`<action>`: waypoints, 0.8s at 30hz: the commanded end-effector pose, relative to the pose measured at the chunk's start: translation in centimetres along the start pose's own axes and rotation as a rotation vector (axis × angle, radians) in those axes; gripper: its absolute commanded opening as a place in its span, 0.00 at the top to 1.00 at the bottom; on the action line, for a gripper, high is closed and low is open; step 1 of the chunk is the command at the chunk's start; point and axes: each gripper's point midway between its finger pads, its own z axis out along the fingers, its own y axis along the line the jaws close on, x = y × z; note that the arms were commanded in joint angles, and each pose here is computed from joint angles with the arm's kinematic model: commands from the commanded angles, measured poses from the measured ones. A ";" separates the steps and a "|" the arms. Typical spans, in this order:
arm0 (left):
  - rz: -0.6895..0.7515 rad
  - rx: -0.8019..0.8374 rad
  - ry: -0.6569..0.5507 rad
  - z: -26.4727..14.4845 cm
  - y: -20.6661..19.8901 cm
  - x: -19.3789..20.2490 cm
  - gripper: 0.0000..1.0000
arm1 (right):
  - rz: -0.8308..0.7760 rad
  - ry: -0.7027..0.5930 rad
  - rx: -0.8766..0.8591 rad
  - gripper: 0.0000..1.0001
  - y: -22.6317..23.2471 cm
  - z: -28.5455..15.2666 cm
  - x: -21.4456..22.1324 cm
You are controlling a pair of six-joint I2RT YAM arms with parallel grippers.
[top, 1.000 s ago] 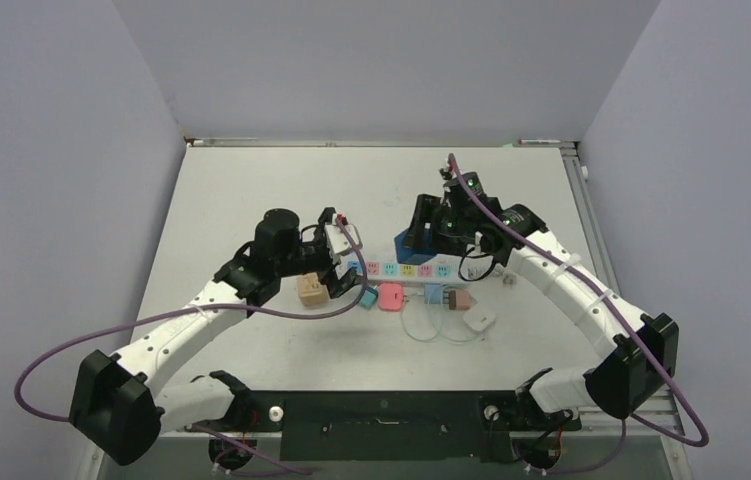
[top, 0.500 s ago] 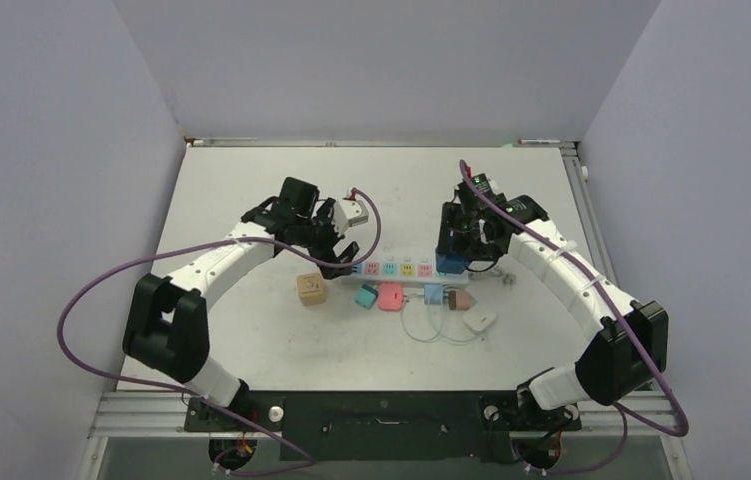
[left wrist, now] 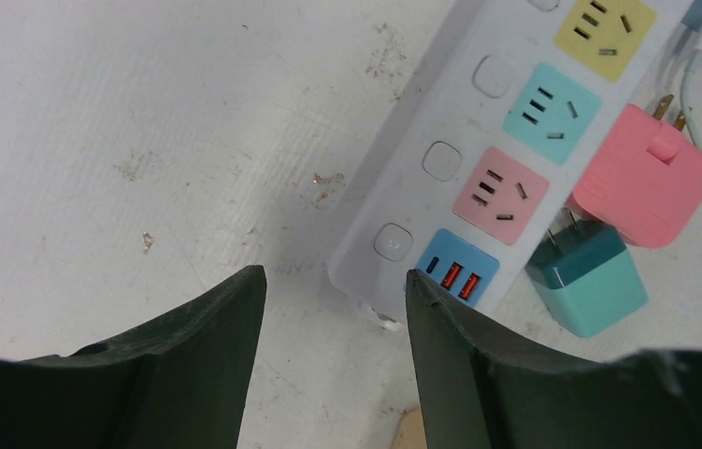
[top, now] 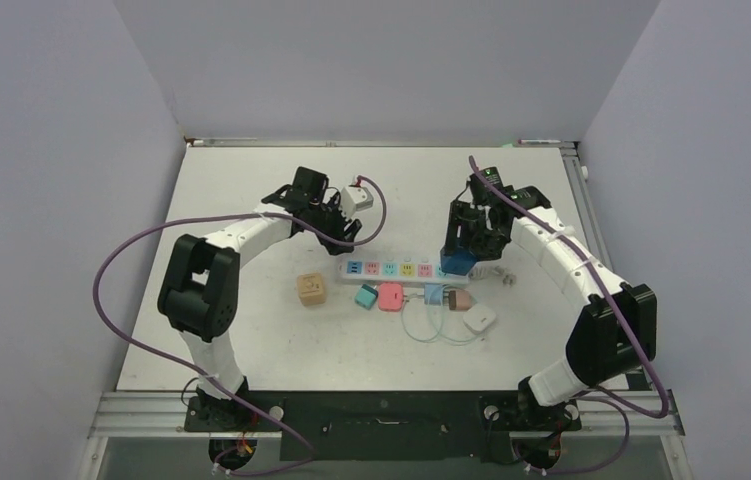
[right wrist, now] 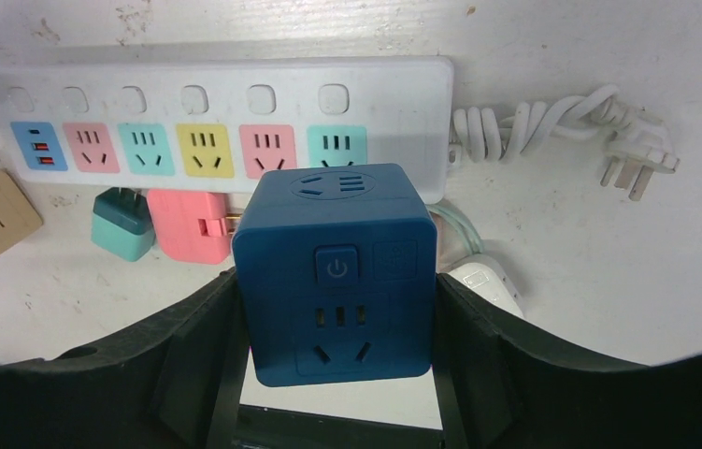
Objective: Insert the plug
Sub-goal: Insert the plug into the socket.
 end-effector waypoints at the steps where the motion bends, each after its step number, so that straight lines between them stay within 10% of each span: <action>1: 0.047 -0.067 -0.092 0.3 2.6 -2.5 0.47 | 0.007 -0.027 -0.007 0.95 0.9 -0.5 -1.1; 24: 0.044 -0.021 -0.090 0.9 2.3 -1.5 0.66 | -0.013 -0.115 0.145 0.95 1.5 1.9 -1.3</action>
